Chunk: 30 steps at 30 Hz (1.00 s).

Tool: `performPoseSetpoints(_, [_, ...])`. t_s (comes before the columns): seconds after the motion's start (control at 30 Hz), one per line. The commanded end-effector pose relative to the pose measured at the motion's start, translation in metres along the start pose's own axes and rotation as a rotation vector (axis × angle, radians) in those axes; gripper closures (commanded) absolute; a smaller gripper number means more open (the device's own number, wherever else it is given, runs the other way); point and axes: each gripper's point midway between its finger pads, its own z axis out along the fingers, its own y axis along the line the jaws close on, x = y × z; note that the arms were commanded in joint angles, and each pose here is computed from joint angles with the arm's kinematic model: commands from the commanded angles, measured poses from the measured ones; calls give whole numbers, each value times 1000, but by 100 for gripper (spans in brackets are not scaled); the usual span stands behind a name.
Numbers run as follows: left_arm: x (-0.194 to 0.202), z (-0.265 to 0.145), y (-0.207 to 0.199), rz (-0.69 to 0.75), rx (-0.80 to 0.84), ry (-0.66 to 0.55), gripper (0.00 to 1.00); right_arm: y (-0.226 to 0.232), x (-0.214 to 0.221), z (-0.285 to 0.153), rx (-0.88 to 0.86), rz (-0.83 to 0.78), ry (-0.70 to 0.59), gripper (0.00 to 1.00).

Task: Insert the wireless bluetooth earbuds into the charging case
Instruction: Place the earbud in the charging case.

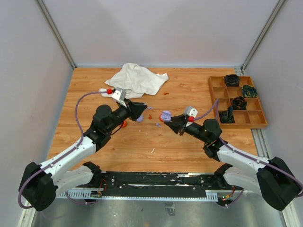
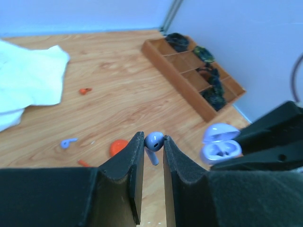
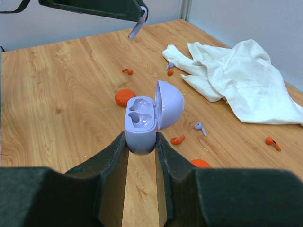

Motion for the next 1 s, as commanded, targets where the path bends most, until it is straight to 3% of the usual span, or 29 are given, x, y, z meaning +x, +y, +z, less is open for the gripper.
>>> performPoseSetpoints(0.0, [-19,-6,-42,51,169,-94,77,7,-34,10,-26,-6,-115,99])
performPoseSetpoints(0.47, [-19,-5,-96,65,304,-185,77,9,-38,14,-31,5,-161,99])
performPoseSetpoints(0.97, [-3,12,-97,92,270,-182,77,10,-43,13,-27,4,-193,99])
